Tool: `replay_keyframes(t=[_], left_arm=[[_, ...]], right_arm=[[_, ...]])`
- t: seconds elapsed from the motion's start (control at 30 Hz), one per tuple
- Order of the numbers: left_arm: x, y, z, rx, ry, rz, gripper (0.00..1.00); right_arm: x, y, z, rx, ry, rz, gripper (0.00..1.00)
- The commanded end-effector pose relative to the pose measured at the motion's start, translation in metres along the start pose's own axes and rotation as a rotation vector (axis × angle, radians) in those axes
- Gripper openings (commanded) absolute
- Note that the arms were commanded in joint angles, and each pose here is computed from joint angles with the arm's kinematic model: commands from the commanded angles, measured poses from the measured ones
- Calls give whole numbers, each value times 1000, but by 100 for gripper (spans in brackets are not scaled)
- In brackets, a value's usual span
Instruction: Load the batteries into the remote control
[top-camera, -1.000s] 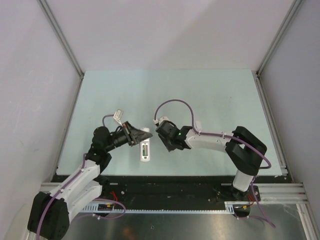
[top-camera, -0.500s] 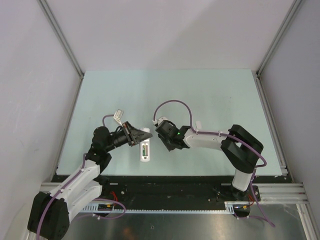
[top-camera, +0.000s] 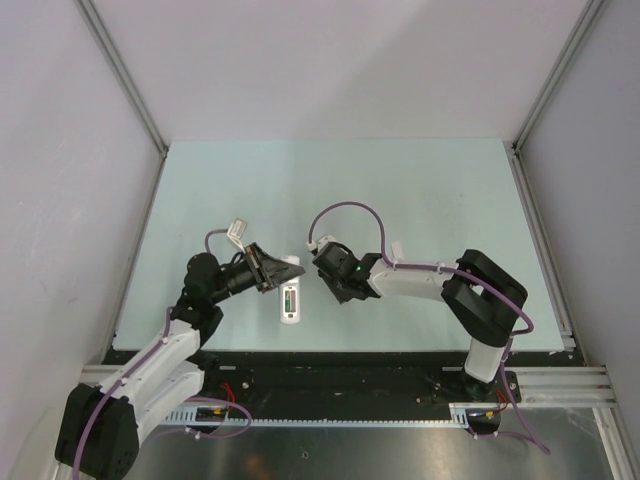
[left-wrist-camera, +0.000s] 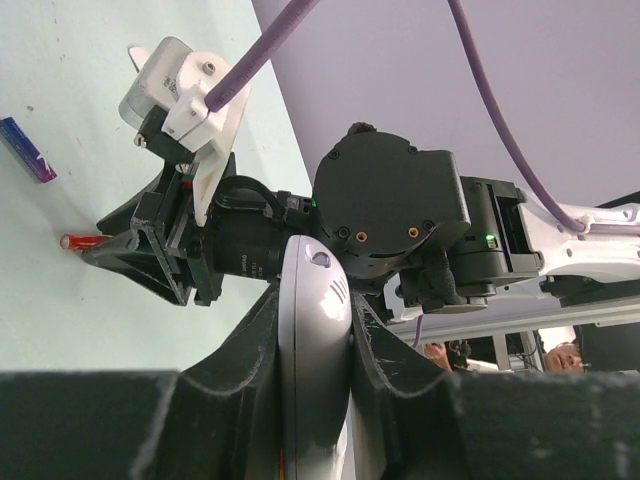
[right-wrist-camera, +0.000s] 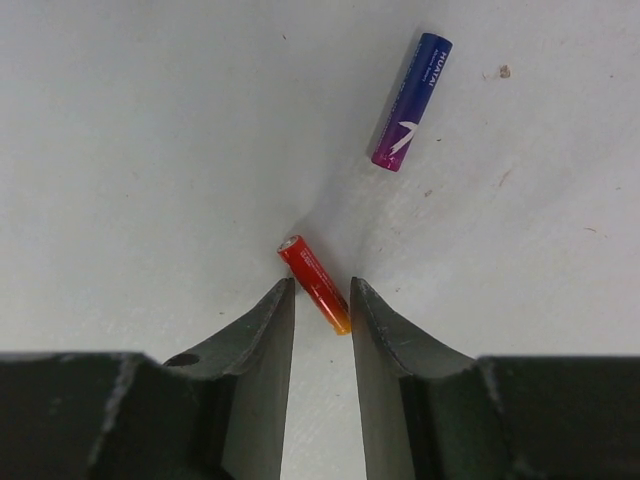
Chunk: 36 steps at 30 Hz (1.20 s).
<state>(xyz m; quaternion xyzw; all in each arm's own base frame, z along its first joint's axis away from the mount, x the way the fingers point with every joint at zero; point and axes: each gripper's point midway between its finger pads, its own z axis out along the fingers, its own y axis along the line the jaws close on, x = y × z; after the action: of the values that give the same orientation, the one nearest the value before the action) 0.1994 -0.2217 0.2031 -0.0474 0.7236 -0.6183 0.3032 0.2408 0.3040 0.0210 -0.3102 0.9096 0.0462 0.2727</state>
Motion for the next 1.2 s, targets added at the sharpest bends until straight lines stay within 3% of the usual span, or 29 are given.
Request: replay_keyframes(t=[0.0,0.23,0.37,0.53,0.77,1.17], left_arm=[[-6,-11,-1,40,-21,39,0],[-6,-10,-1,37,-23,39,0],[-6,-11,-1,40,-26,44,0],[-7,-13,-2,47,-24,48,0],[-6,-23,-1,73,1,85,0],[-5,-62,-10,219,16,256,0]], right_arm=[[10,0,1,-5,19,-2,33],[9,-6,-1,15,19,-11,24],[0,-13,-9,25,-9,18,9],[-20,-27,-31,33,-78,88,1],[-29,-52,-46,63,-105,235,0],[-50,-56,-65,50,-193,312,0]])
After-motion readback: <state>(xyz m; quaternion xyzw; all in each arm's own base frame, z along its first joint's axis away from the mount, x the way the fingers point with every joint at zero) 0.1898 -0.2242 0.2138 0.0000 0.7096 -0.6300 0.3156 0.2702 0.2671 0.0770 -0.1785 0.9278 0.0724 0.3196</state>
